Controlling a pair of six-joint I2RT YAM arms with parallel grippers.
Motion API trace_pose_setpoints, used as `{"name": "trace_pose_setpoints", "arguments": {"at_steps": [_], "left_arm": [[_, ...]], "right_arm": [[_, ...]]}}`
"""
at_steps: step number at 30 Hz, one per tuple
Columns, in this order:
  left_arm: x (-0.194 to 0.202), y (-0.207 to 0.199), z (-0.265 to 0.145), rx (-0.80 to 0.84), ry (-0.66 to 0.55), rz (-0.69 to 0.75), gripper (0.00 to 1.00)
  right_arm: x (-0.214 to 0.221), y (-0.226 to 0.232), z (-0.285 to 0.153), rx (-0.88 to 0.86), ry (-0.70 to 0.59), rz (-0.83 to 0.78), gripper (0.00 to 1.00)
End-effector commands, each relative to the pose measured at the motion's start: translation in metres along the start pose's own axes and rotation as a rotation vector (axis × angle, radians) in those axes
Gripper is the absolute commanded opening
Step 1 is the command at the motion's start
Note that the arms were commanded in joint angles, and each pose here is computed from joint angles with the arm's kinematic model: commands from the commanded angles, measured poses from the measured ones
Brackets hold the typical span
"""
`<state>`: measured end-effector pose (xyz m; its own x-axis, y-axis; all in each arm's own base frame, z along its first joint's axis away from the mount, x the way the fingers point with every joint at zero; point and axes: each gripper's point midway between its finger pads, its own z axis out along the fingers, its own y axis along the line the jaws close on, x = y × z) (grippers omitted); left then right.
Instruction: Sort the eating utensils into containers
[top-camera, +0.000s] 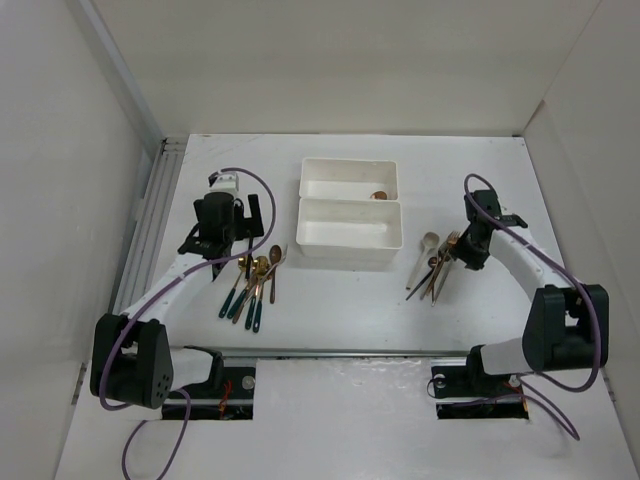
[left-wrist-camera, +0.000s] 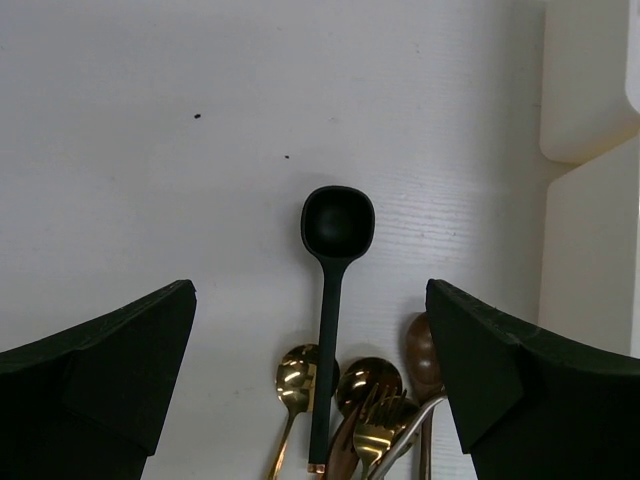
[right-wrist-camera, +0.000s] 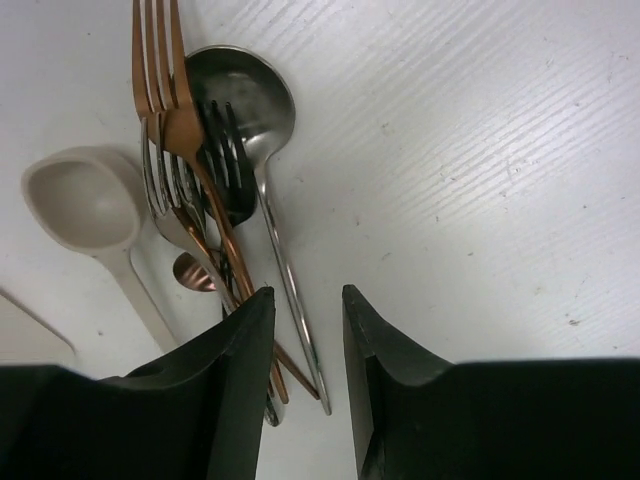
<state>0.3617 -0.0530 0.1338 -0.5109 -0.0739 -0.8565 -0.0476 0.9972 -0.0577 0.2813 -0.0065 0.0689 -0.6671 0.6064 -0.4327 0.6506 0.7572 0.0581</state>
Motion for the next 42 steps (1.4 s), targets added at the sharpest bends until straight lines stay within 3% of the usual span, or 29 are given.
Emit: {"name": "trace_pose_setpoints", "arguments": {"at_steps": [1,2,6,8,11,18,20,23,26,32,35,37,38,39,40,42], "left_arm": [[0.002,-0.003,-0.007,0.021,0.009,-0.065,0.99],[0.004,-0.005,-0.008,0.031,0.02,-0.073,0.99],[0.028,-0.009,-0.008,0.079,0.122,-0.086,0.84],[0.048,-0.01,-0.009,0.088,0.204,-0.079,0.73],[0.042,-0.019,-0.01,0.137,0.206,-0.059,0.53],[0.027,-0.02,0.01,0.154,0.256,0.088,0.55],[0.053,-0.025,0.008,0.2,0.397,0.115,0.62],[0.072,-0.029,0.008,0.23,0.532,0.129,0.63],[0.078,-0.027,0.02,0.199,0.578,0.122,0.63],[0.092,-0.022,0.028,0.159,0.661,0.088,0.47],[0.098,-0.017,0.03,0.131,0.668,0.097,0.45],[0.101,-0.015,0.034,0.122,0.669,0.101,0.33],[0.096,-0.017,0.039,0.124,0.653,0.1,0.22],[0.089,-0.019,0.042,0.127,0.636,0.099,0.22],[0.085,-0.019,0.043,0.128,0.627,0.099,0.1],[0.072,-0.02,0.046,0.125,0.588,0.099,0.0]], "right_arm": [[0.003,0.002,0.008,-0.007,0.016,0.03,0.39],[0.005,0.004,0.011,-0.011,0.028,0.029,0.39],[0.011,0.008,0.022,-0.011,0.06,0.023,0.39],[0.01,0.011,0.026,-0.008,0.064,0.022,0.41],[0.009,0.012,0.029,-0.009,0.062,0.013,0.42],[0.009,0.017,0.03,-0.037,0.061,0.018,0.42],[0.008,0.018,0.028,-0.044,0.053,0.021,0.42],[0.004,0.02,0.026,-0.057,0.038,0.016,0.42],[0.002,0.021,0.027,-0.064,0.03,-0.005,0.42],[-0.005,0.026,0.02,-0.102,-0.002,-0.025,0.42],[-0.011,0.028,0.014,-0.123,-0.028,-0.018,0.42],[-0.018,0.028,0.011,-0.13,-0.043,-0.016,0.42],[-0.018,0.028,0.011,-0.13,-0.044,-0.028,0.42],[-0.018,0.028,0.011,-0.13,-0.045,-0.037,0.42],[-0.019,0.028,0.009,-0.135,-0.052,-0.036,0.42],[-0.023,0.028,0.007,-0.133,-0.065,-0.042,0.42]]}}
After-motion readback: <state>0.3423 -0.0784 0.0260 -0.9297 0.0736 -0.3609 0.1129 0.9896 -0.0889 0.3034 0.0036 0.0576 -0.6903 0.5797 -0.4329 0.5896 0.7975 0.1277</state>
